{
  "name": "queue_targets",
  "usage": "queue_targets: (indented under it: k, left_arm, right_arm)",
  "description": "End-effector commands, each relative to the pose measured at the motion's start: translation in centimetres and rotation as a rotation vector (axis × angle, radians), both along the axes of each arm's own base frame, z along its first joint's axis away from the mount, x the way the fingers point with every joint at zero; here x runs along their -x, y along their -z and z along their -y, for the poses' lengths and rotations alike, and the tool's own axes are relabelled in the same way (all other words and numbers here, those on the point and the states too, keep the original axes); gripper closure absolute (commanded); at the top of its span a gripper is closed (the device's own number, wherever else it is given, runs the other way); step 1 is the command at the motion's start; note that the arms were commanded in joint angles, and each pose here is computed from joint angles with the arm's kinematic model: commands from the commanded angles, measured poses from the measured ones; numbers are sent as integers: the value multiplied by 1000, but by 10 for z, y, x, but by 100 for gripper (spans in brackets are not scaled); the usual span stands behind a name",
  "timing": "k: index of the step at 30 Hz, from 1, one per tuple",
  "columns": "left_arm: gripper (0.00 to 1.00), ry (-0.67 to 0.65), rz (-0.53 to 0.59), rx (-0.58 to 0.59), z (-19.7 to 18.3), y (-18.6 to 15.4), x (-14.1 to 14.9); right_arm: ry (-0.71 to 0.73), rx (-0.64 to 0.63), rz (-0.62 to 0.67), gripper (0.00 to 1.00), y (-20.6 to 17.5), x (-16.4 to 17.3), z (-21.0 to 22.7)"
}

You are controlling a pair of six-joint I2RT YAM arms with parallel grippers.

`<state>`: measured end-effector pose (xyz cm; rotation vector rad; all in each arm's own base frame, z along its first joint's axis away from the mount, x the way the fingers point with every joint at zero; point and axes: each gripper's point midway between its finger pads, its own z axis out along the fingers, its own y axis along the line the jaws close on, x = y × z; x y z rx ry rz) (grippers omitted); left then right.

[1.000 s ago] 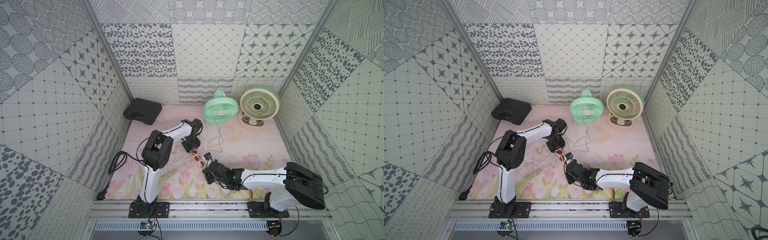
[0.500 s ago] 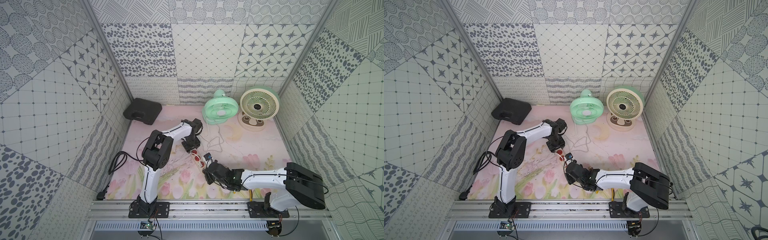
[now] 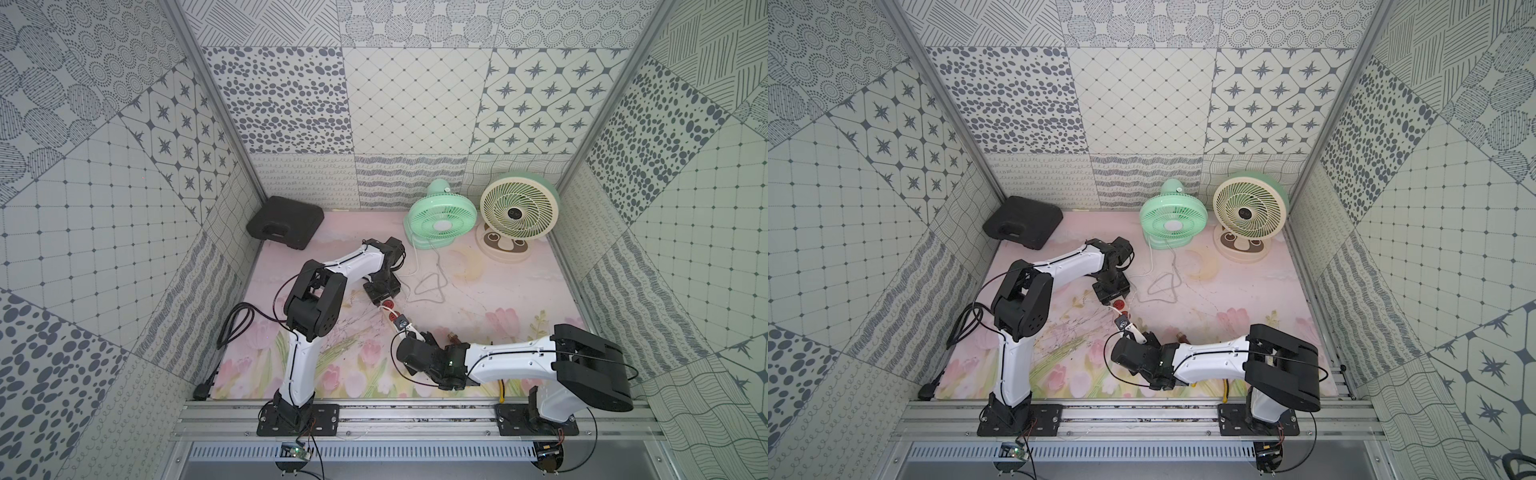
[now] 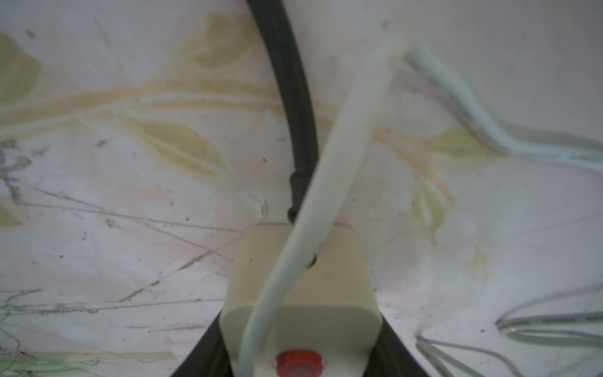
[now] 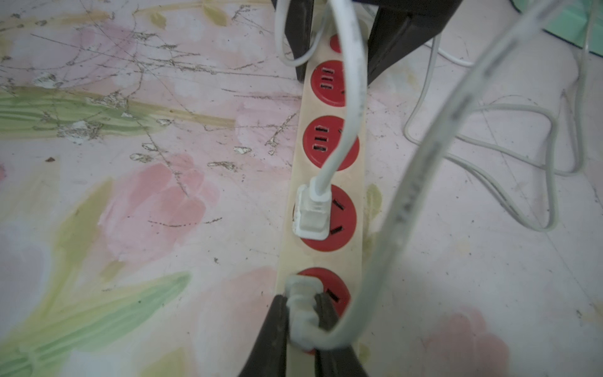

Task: Unplug the desk fan from the power strip
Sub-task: Remove the plug from the socket.

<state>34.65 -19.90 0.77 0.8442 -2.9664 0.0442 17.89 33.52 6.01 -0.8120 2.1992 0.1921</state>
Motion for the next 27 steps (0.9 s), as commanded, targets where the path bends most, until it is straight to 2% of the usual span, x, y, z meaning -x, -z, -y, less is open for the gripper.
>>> queue_targets:
  k: [1,10,21,27]
  left_arm:
    - [100,-61,-173,-231,-50,37,40]
    - [100,-59,-171,-229,-50,37,40]
    - [100,-58,-166,-226,-50,36,40]
    - [100,-57,-161,-221,-49,34,40]
  right_arm:
    - [-67,-51,3,100,-8,8,-26]
    - [-19,-98,-9,100,-13,2,-18]
    - [102,-324,-194,100,-9,-19,9]
    - [122,-351,-221,100,-8,-22,15]
